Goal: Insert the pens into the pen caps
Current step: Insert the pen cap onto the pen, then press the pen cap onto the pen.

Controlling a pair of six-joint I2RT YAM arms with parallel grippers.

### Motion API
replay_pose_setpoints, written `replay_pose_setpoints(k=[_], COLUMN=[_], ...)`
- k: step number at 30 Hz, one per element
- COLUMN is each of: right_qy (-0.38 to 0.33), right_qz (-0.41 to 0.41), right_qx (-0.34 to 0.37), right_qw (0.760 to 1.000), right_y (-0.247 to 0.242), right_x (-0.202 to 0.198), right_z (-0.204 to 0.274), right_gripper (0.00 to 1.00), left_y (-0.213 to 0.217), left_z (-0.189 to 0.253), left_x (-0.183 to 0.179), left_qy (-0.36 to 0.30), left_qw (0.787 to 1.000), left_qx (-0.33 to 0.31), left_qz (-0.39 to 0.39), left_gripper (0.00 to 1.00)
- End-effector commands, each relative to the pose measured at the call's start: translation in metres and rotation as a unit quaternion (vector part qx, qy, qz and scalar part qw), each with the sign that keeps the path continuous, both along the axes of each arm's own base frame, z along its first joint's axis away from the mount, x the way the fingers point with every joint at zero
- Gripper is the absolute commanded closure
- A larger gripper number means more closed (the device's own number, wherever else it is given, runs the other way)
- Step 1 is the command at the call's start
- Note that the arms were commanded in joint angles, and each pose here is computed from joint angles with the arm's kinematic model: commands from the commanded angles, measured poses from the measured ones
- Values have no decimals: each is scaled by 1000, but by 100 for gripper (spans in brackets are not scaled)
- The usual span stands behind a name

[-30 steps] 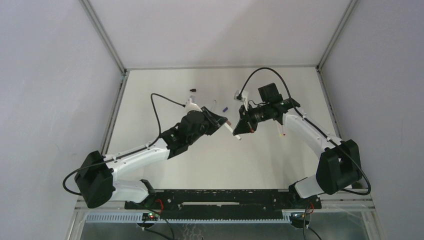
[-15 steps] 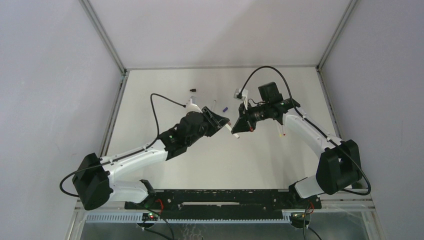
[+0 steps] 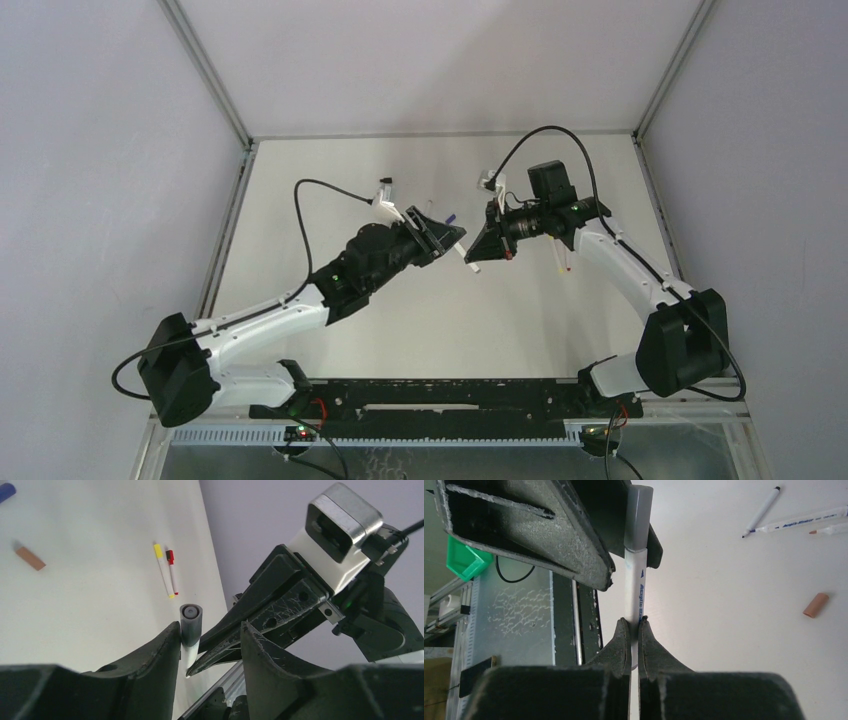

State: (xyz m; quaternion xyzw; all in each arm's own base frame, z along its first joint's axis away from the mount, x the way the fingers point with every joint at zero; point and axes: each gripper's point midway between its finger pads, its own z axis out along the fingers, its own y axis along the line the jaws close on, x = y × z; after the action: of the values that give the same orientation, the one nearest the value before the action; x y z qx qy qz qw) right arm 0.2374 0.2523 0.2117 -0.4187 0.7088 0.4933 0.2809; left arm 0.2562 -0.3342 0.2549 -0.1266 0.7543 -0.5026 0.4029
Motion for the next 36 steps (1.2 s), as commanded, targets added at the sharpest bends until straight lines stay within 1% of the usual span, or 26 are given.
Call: replay_pose_setpoints(k=[1, 3, 7, 9, 17, 19, 21, 22, 25, 27, 28, 29, 30, 33, 34, 36], right_qy=[-9, -6, -5, -5, 1, 2, 5, 4, 6, 7, 7, 9, 8, 9, 9, 8], right_qz=[10, 10, 13, 15, 14, 14, 13, 13, 11, 11, 11, 10, 10, 9, 11, 18], right_qx=[36, 40, 46, 48, 55, 56, 56, 57, 57, 58, 59, 58, 59, 60, 62, 67], right_qw=[999, 999, 999, 999, 998, 998, 998, 998, 998, 998, 998, 998, 998, 998, 998, 998], right_y=[0, -1, -1, -1, -2, -2, -2, -2, -2, -2, -2, -3, -3, -4, -4, -5], right_x=[-6, -6, -7, -8, -8, -8, -8, -7, -7, -7, -7, -7, -7, -10, -12, -17], right_z=[23, 25, 28, 29, 32, 33, 33, 33, 34, 34, 35, 35, 35, 39, 40, 44], right_gripper=[100, 100, 100, 100, 100, 100, 100, 100, 100, 100, 100, 96, 89, 63, 57, 48], left_y=[-7, -9, -11, -12, -17, -18, -18, -19, -21, -22, -22, -21, -20, -17, -15, -14], left_z=[12, 13, 14, 13, 9, 8, 7, 6, 9, 12, 14, 17, 20, 31, 36, 43], left_x=[-5, -6, -5, -5, -5, -5, -4, -4, -4, -5, -5, -5, -5, -7, -8, -10], left_qy=[-38, -39, -42, -41, -41, -42, -43, -44, -50, -58, -67, -76, -86, -123, -134, -151], left_qw=[999, 999, 998, 998, 998, 998, 998, 998, 997, 997, 996, 995, 995, 991, 989, 987], left_qx=[-13, -14, -16, -15, -7, -3, 1, 3, 5, 8, 11, 13, 16, 26, 23, 20], left_qz=[-30, -33, -35, -37, -47, -47, -48, -49, -55, -57, -57, -56, -55, -55, -55, -59], left_gripper=[51, 54, 64, 66, 66, 68, 74, 80, 93, 99, 100, 100, 100, 100, 100, 100])
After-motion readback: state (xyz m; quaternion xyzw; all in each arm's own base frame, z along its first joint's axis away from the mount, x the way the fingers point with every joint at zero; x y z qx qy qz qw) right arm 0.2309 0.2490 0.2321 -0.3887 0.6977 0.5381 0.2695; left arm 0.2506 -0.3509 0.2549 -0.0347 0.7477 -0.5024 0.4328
